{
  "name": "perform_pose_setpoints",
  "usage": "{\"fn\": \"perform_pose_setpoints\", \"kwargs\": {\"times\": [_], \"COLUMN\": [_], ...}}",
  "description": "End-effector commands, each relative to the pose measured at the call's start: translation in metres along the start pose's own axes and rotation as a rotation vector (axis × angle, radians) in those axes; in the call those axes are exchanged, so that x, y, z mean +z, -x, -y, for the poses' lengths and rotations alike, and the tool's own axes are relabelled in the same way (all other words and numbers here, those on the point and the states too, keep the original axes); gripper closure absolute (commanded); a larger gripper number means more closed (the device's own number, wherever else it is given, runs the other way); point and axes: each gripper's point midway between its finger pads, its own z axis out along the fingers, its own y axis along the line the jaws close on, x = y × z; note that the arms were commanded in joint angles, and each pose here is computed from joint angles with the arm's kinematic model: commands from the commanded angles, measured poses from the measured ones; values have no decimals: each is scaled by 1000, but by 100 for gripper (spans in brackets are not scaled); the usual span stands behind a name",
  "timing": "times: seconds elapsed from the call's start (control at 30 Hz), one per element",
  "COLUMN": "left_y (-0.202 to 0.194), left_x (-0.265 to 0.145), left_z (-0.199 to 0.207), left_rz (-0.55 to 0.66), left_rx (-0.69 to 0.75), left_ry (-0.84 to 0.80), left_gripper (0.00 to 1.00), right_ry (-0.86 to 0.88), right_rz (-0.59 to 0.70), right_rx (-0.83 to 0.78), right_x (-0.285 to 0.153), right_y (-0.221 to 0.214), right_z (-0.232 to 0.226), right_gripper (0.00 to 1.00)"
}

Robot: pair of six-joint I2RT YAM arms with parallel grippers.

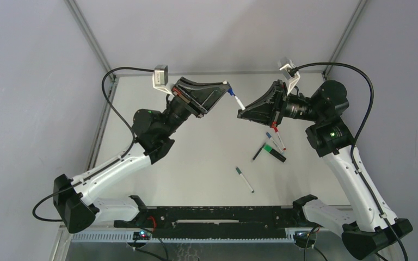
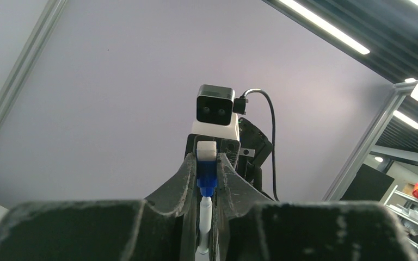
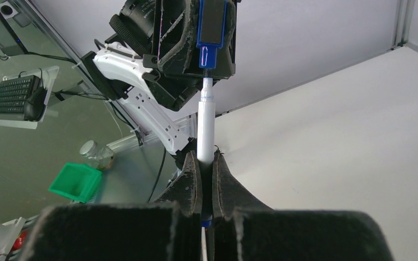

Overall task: Insert the pens into the pen caps
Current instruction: Insert the pen cap onto the pen.

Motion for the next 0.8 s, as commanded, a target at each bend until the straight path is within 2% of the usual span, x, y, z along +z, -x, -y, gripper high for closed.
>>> {"fn": "perform_pose_setpoints", "kwargs": {"times": [0.0,0.77], "left_y": [25,19], "left_x": [11,16], "left_z": [29,31], "left_rz": [65,37], "left_rx": [8,-28], "left_ry": [-77,-98], "left_gripper": [100,100], "right_ry": [12,17], "right_rz": [17,36], "right_rx": [-12,-21], "right_x": [0,2], "right_y": [5,11], "right_z": [-7,-7], "right_gripper": [100,100]}}
